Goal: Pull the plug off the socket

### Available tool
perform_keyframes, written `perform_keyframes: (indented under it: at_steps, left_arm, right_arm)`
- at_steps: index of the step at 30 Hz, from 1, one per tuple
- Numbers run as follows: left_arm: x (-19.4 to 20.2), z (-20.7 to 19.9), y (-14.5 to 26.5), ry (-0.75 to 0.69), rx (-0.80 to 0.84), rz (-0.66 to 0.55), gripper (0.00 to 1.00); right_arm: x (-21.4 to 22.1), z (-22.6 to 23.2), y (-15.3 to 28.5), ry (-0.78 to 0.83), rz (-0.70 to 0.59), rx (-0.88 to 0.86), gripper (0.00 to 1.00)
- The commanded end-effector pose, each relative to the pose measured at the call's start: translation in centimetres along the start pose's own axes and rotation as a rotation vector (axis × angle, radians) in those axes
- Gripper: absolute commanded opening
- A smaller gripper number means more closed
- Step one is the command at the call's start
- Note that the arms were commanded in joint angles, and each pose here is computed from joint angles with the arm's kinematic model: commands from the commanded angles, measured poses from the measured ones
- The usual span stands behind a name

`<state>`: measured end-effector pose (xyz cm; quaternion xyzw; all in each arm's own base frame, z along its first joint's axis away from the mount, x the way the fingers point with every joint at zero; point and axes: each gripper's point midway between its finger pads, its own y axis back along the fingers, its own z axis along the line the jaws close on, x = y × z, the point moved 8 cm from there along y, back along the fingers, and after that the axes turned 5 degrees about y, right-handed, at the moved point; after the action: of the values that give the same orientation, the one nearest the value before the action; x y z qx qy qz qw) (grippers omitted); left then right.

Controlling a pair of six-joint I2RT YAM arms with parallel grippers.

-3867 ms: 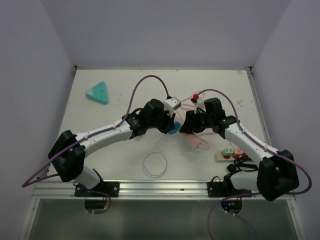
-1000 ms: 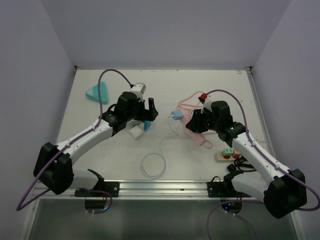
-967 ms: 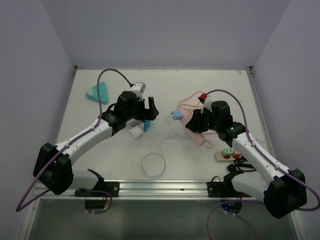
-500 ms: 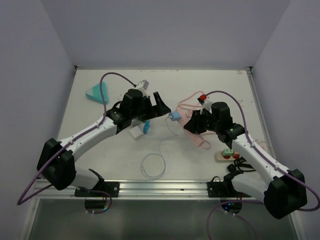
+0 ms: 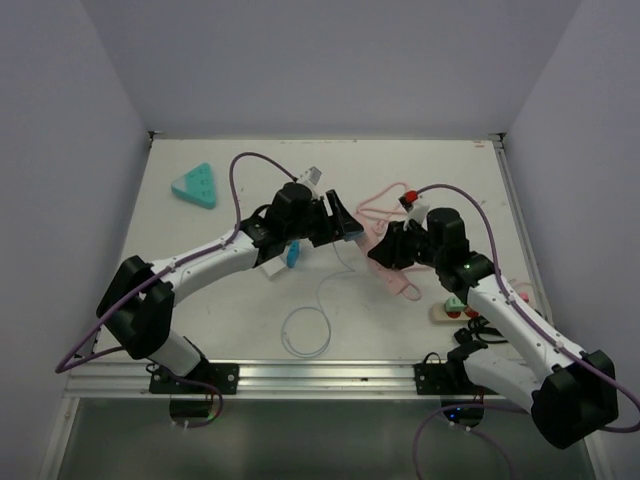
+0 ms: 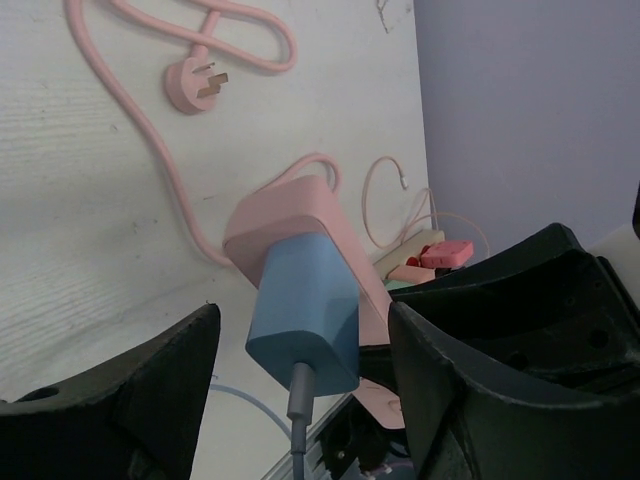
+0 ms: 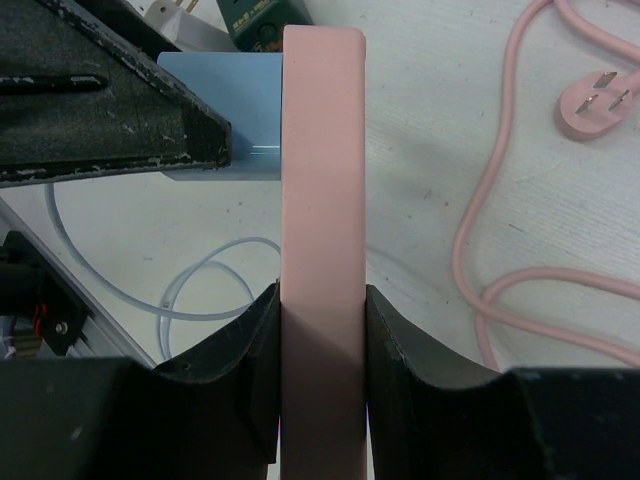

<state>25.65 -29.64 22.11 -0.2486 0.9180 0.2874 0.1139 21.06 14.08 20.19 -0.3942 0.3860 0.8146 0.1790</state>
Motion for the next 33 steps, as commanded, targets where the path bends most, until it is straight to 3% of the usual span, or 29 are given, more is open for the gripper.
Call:
perform_keyframes:
  at_steps: [1,2,5,7,9,11,24,33]
  left_arm:
    - [-0.9,-2.7,-0.1,0.024,0.117,-0.038,0.67]
    - [-0.9,-2.6,-0.2,0.025,0.117,-0.038,0.58]
    - [-0.5,-2.5,-0.4,0.040,0.116,-0.028,0.49]
    - [-0.4,-2.4,-0.4,0.051,0.116,-0.028,0.34]
    - [-0.3,-2.2,-0.2,0.054,0.117,-0.030,0.11]
    - [0.0,-1.9,0.0,0.061,0.109,-0.029,0.00]
    - [-0.1,-1.8,4.1,0.107,0.105,-0.117,0.00]
    - [-1.1,-2.0,7.2,0.066,0.093,-0.178,0.00]
  right_arm:
    - [-1.4,1.0,0.7,0.027,-0.090,-0.054,0.00]
    - [-1.2,1.0,0.7,0.026,-0.086,-0.052,0.00]
    - [-0.9,0.9,0.8,0.024,-0.084,-0.049,0.00]
    - [-0.8,0.8,0.8,0.027,-0.085,-0.039,0.00]
    - [-0.4,0.5,0.8,0.026,-0.081,-0.019,0.00]
    - [-0.1,0.0,0.7,0.028,-0.076,0.024,0.00]
    - [2.8,-5.3,-0.2,-0.117,-0.051,0.494,0.00]
    - [1.7,-5.7,-1.4,-0.130,-0.047,0.497,0.00]
